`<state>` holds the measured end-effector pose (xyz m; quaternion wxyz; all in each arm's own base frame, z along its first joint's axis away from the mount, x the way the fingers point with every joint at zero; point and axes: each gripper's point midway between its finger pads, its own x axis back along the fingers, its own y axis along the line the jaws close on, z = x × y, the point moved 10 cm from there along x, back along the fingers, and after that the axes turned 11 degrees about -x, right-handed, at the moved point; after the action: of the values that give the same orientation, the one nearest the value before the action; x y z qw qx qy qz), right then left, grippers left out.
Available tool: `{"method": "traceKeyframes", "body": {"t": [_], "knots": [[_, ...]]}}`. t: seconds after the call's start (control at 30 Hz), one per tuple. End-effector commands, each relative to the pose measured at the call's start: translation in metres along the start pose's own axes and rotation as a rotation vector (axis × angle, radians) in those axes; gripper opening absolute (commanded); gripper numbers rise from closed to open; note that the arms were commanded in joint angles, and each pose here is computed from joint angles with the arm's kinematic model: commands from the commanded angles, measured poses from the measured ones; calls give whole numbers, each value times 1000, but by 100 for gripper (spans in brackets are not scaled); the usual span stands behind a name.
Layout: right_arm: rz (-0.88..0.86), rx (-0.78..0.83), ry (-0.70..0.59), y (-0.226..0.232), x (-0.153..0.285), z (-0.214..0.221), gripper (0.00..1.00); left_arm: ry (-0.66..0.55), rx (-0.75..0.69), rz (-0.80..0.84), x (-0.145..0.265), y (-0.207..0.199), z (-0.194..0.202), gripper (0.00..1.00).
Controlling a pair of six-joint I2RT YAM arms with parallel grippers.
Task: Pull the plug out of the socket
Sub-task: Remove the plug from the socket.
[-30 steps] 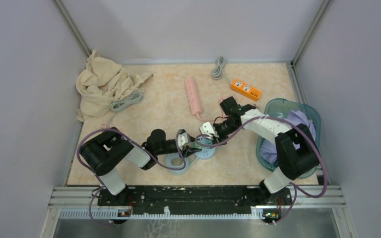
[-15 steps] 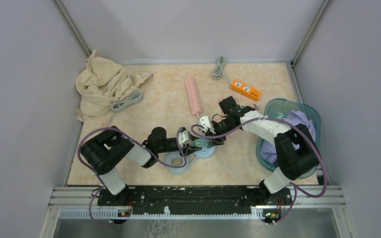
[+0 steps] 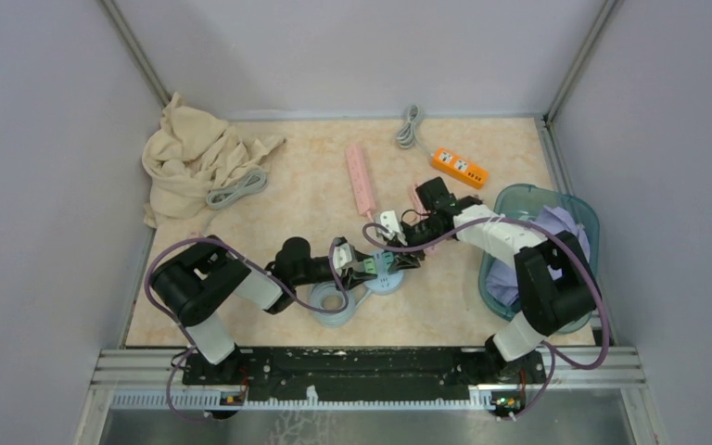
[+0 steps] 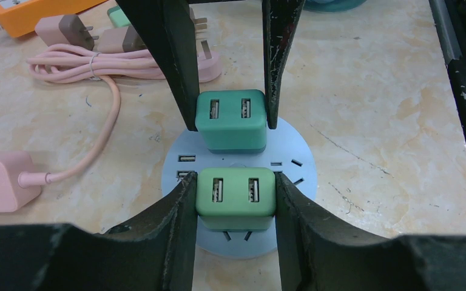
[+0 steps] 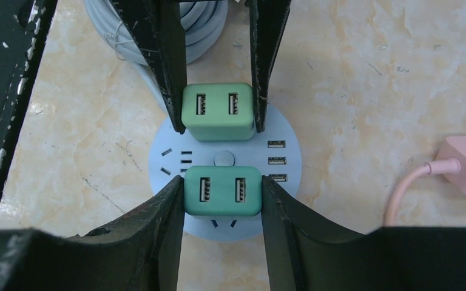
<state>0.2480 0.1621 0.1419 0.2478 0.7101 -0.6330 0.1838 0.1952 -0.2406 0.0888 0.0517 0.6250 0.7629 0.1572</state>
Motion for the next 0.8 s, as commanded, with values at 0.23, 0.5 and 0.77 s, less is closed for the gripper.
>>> {"method": "traceKeyframes", "body": {"t": [0.23,0.5,0.77], "knots": [[-121,222,-146,13,0,-27,0,41,31,69,3,-10,15,0],[-127,168,-204,12,-16,-45,0,40,36,79,0,-9,15,0],[-19,66,-238,-9,8,-36,0,52,38,80,3,-12,18,0]]}}
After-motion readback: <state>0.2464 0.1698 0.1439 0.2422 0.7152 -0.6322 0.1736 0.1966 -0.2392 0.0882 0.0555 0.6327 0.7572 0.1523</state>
